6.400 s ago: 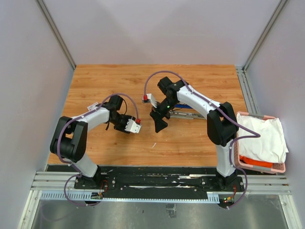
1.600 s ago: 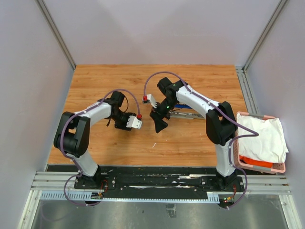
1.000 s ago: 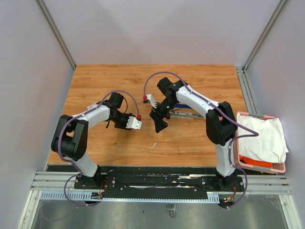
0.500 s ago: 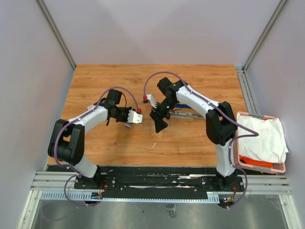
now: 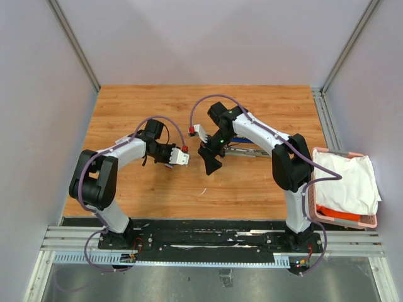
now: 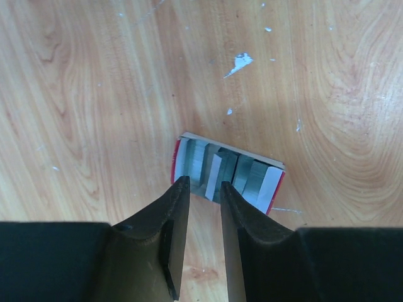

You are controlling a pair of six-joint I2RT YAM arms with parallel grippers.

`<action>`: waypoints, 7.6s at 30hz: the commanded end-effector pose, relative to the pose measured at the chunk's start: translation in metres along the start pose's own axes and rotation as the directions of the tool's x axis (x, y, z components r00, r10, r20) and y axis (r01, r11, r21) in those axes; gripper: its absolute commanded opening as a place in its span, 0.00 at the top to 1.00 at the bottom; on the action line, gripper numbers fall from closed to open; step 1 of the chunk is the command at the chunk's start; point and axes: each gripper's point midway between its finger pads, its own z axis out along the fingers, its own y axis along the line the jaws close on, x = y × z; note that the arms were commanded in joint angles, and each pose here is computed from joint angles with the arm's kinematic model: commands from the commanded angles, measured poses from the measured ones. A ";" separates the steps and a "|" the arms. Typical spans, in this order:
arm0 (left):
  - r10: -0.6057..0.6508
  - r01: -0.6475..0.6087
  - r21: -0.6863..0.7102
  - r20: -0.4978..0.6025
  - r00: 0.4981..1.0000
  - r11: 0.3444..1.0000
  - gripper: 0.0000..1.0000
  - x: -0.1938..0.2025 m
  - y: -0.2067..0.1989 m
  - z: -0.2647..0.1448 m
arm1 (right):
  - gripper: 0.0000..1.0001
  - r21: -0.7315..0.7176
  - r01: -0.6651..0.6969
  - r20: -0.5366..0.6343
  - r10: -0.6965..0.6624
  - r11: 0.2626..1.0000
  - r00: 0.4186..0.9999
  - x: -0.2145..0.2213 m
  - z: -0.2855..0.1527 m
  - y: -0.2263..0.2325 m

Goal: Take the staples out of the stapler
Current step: Adjust the stapler in the staple box, then pick up the staple from the staple box, then adjust the staple.

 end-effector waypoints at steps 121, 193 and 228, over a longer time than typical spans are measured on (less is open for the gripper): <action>-0.975 0.702 0.712 -0.133 0.178 0.031 1.00 -0.133 -0.026 -0.007 | 0.28 0.397 0.840 -0.216 -0.851 0.370 0.478 -0.012 -0.010 -0.019; -0.940 0.690 0.720 -0.277 0.200 -0.066 0.94 -0.128 -0.068 0.010 | 0.80 0.330 0.828 -0.252 -0.803 0.454 0.540 -0.014 0.079 -0.005; -0.946 0.739 0.643 -0.067 0.316 0.202 0.59 -0.111 -0.012 -0.026 | 0.88 0.254 0.814 -0.189 -0.799 0.522 0.571 -0.005 0.065 0.020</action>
